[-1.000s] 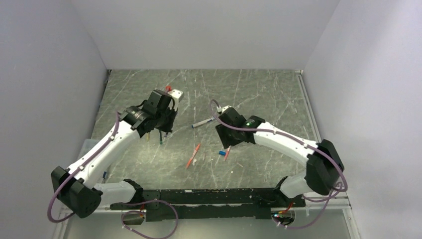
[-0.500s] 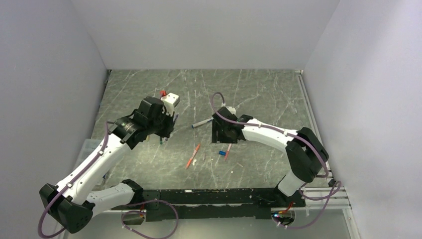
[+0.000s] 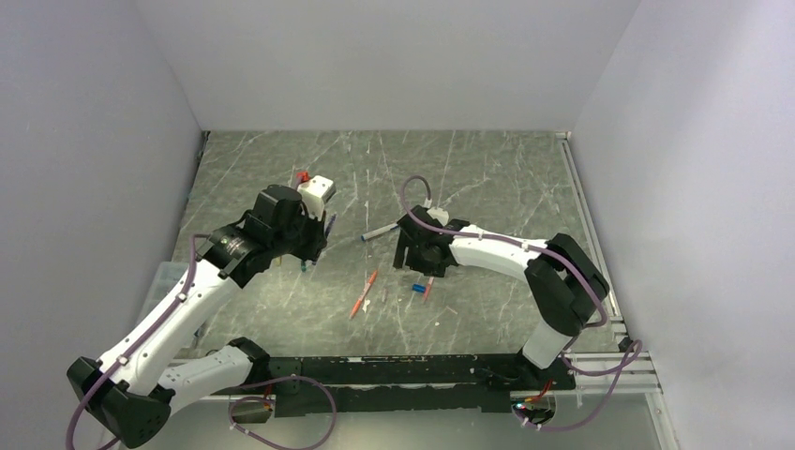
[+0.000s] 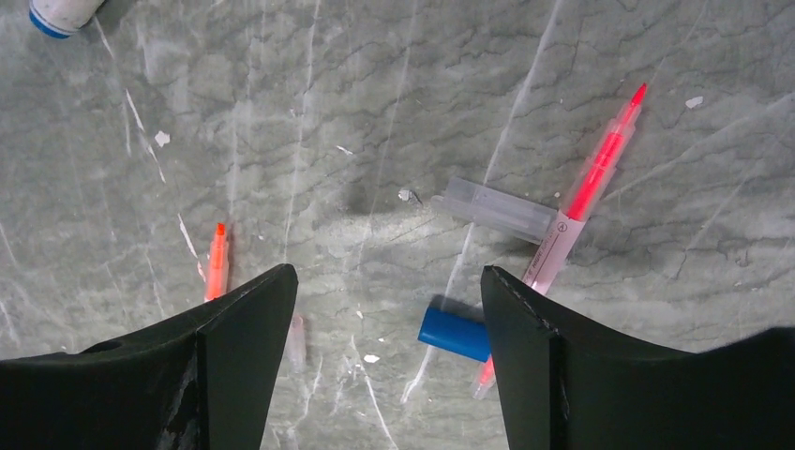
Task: Insert the pens into the pen caps
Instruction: Insert the pen cap onto the pen.
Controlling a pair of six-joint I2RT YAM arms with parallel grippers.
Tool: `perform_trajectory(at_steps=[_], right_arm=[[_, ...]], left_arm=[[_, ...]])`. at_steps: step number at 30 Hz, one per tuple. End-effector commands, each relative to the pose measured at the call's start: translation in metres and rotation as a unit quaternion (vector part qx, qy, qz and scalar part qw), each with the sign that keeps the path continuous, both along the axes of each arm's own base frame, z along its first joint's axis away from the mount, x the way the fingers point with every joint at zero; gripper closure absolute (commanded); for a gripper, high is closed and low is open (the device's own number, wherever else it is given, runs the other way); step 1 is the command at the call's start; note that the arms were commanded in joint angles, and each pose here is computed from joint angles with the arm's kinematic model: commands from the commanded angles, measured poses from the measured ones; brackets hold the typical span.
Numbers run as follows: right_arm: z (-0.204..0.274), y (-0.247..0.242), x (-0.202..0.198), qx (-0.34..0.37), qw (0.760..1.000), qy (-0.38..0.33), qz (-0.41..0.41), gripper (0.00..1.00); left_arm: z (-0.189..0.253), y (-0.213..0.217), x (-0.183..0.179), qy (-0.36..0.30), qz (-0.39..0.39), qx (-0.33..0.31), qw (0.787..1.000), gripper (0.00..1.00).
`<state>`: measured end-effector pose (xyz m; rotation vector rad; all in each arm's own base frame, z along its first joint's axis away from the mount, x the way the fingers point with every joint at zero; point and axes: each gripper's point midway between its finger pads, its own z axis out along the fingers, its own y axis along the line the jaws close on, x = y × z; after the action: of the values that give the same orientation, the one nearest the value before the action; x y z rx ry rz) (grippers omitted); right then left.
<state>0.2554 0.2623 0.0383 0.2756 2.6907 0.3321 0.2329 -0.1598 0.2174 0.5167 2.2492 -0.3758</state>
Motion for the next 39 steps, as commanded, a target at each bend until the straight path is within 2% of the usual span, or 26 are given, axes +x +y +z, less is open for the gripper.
perform_trajectory(at_steps=[1, 17, 25, 33, 39], right_arm=[[-0.005, -0.004, 0.006, -0.003, 1.000, -0.006, -0.025, 0.23], [-0.018, -0.024, 0.039, -0.035, 0.998, -0.014, -0.058, 0.23], [-0.022, -0.017, 0.060, -0.036, 0.997, -0.018, -0.065, 0.23], [-0.030, -0.019, 0.056, -0.046, 0.997, -0.017, -0.060, 0.39], [-0.034, -0.026, 0.036, -0.085, 0.995, -0.016, -0.042, 0.42]], left_arm=[[0.009, -0.003, 0.001, -0.018, -0.005, -0.015, 1.000, 1.00], [0.009, -0.004, 0.002, -0.021, -0.005, -0.013, 1.000, 1.00], [0.008, -0.003, 0.003, -0.021, -0.004, -0.010, 1.000, 1.00], [0.012, -0.001, 0.001, -0.027, -0.003, -0.015, 1.000, 1.00], [0.016, -0.002, -0.001, -0.033, -0.005, -0.021, 0.999, 1.00]])
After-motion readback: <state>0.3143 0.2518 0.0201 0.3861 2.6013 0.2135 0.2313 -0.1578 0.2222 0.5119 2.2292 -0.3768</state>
